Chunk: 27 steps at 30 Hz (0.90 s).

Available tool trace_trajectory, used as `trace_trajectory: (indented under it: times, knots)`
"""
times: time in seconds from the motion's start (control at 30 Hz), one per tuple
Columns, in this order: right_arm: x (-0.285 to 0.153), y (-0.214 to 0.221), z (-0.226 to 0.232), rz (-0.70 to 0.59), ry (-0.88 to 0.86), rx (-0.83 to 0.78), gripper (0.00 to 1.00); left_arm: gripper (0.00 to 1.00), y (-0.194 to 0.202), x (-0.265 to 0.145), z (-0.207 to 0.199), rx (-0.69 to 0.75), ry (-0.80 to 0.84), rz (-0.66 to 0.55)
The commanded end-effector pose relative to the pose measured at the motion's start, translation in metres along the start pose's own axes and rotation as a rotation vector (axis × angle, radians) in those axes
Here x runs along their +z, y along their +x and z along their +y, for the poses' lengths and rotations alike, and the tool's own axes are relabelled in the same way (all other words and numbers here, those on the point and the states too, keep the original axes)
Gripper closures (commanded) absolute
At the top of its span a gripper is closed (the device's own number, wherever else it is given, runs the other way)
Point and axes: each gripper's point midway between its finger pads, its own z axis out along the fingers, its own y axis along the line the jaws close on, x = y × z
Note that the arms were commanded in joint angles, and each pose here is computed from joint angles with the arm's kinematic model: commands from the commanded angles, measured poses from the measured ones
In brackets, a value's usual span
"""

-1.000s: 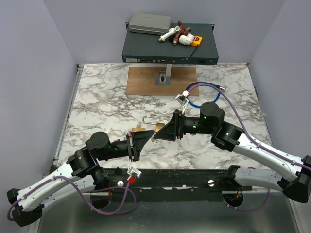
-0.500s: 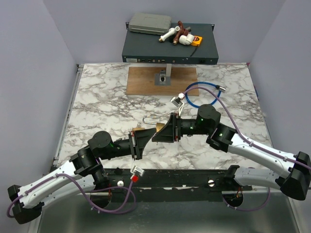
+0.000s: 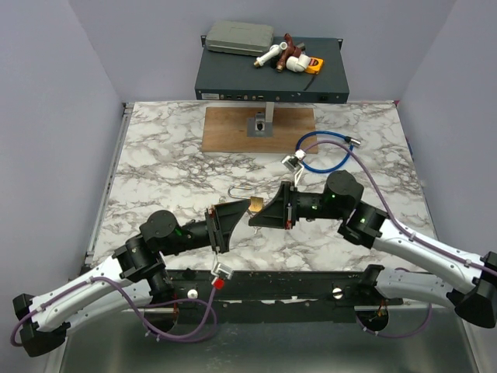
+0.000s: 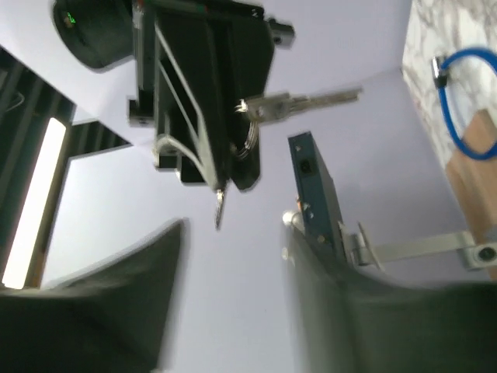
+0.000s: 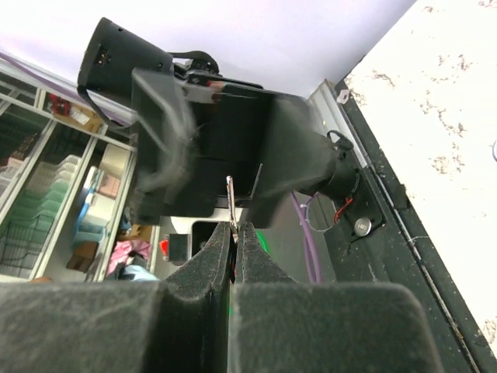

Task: Unlock with the key

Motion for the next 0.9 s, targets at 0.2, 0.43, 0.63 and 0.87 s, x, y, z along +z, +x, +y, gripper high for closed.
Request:
trace_trajectory:
  times: [0.2,0.43,0.63,0.87]
  knots:
    - [-0.038,-0.029,-0.085,-0.113,0.494,-0.036,0.99,0.02,0.051,-0.015,-0.012,-0.431,0.093,0.282]
    - [-0.109,-0.072,-0.217,-0.200,0.965,0.036,0.99,0.02,0.051,-0.052,-0.060,-0.838,0.321,0.462]
    - [-0.159,-0.094,-0.330,-0.152,1.335,0.032,0.99,0.01,0.042,-0.082,-0.083,-1.170,0.518,0.590]
    - [-0.193,-0.135,-0.404,-0.162,1.561,0.008,0.99,0.02,0.029,-0.104,-0.093,-1.272,0.579,0.639]
